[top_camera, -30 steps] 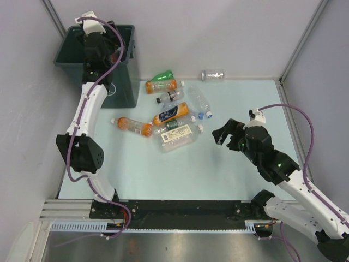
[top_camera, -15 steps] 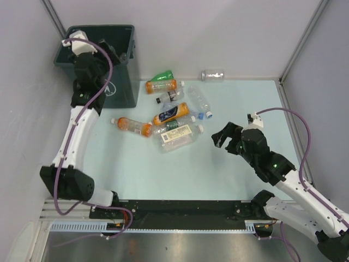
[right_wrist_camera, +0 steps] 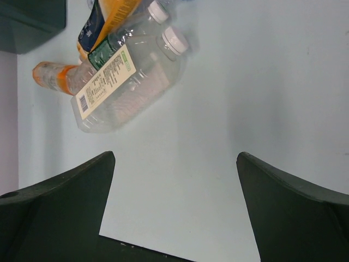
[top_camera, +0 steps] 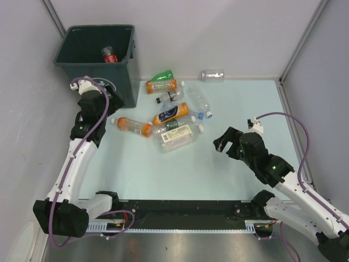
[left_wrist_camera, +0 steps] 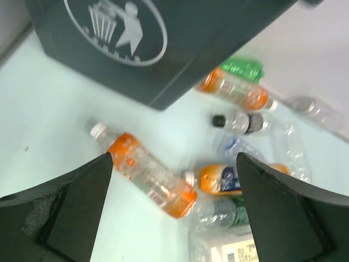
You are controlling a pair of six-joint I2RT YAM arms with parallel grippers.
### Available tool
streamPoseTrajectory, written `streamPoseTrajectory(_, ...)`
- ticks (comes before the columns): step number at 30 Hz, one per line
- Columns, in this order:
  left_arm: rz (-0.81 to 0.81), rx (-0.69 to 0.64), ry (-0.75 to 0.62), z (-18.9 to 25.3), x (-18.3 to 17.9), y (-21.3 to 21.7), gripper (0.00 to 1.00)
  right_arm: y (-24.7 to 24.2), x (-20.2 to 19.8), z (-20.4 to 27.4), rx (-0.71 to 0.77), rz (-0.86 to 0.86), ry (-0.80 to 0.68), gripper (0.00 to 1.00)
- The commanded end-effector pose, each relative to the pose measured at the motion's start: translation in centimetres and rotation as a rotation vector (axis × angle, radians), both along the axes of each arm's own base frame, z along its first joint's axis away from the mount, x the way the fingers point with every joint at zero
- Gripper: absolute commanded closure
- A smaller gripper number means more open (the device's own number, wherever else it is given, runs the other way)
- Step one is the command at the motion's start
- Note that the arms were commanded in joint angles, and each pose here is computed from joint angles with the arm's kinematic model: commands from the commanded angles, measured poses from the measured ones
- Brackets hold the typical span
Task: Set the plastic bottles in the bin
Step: Pick up the plastic bottle at the center of the board.
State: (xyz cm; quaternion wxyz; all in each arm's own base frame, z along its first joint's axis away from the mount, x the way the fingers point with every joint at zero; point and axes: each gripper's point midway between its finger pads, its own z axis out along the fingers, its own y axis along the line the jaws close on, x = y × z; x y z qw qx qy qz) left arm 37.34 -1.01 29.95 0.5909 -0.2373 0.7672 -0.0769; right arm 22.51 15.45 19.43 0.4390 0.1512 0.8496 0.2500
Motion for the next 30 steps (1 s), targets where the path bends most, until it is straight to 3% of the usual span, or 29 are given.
streamPoseTrajectory(1,-0.039,-0.054,0.065,-2.0,-1.3,-1.0,0.0,-0.8,-0.3,-1.5,-0.022,-0.04,0.025,0.0)
streamPoseTrajectory(8,-0.111,-0.1,0.158,-6.5,-2.1,-2.6,0.0,-1.3,-0.7,-3.2,-0.023,-0.067,0.048,0.0)
streamPoseTrajectory(13,-0.112,-0.236,0.239,-10.5,-2.6,-4.1,0.0,-2.1,-0.9,-3.7,-0.034,-0.102,0.056,0.0)
streamPoseTrajectory(18,-0.038,-0.408,0.338,-15.8,-2.6,-5.1,0.0,-3.2,-1.3,-4.1,-0.016,-0.154,0.052,0.0)
streamPoseTrajectory(30,0.136,-0.462,0.405,-20.6,0.7,-4.0,0.0,-4.1,-1.9,-4.3,-0.035,-0.164,0.053,0.0)
